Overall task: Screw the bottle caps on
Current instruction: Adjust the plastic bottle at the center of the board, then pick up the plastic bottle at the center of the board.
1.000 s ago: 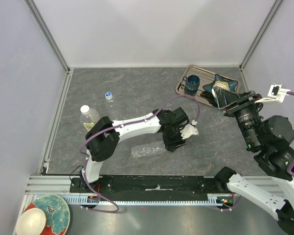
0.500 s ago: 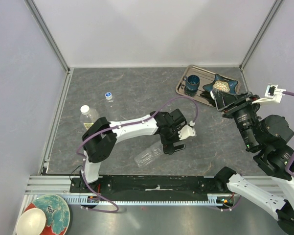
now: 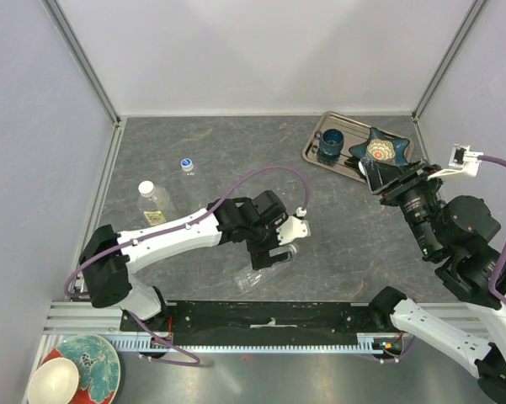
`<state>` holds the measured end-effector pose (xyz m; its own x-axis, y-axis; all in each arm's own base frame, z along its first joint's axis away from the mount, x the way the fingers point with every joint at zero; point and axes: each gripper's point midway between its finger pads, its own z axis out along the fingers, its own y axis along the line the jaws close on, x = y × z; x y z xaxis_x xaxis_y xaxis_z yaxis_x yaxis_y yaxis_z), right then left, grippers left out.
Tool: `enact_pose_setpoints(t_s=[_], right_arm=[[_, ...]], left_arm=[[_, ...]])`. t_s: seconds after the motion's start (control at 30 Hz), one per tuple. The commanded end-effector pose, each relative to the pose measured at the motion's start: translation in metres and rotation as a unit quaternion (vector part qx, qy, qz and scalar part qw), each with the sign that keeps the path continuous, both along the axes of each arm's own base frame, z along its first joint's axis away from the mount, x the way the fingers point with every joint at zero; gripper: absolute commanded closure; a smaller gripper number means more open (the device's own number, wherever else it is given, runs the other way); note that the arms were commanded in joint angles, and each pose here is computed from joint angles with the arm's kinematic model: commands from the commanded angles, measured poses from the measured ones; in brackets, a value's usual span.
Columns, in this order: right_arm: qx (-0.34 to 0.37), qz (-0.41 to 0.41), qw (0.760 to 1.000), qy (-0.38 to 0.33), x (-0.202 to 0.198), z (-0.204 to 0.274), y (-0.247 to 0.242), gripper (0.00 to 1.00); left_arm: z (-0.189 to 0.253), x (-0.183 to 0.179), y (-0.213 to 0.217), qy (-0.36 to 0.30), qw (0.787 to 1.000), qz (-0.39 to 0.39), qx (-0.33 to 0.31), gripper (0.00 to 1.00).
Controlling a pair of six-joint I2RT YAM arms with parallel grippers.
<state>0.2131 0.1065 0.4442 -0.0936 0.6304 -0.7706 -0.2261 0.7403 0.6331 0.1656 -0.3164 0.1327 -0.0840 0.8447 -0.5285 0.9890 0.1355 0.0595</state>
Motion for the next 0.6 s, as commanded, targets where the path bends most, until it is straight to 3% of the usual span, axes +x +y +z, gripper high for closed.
enact_pose_setpoints(t_s=[0.0,0.13,0.3,0.57], right_arm=[[0.009,0.009,1.0,-0.008,-0.003,0.013,0.002,0.73],[0.012,0.013,1.0,-0.008,-0.003,0.014,0.004,0.73],[0.018,0.012,1.0,-0.007,-0.004,0.014,0.002,0.74],[0.015,0.011,1.0,-0.008,-0.005,0.018,0.001,0.74]], left_arm=[[-0.041,-0.01,0.034,0.026,0.996,0.047,0.075,0.01],[-0.07,-0.02,0.044,0.054,0.99,0.074,0.11,0.01],[-0.08,-0.014,0.045,0.045,0.988,0.086,0.123,0.01],[-0.102,-0.033,0.05,0.063,0.987,0.058,0.136,0.01]])
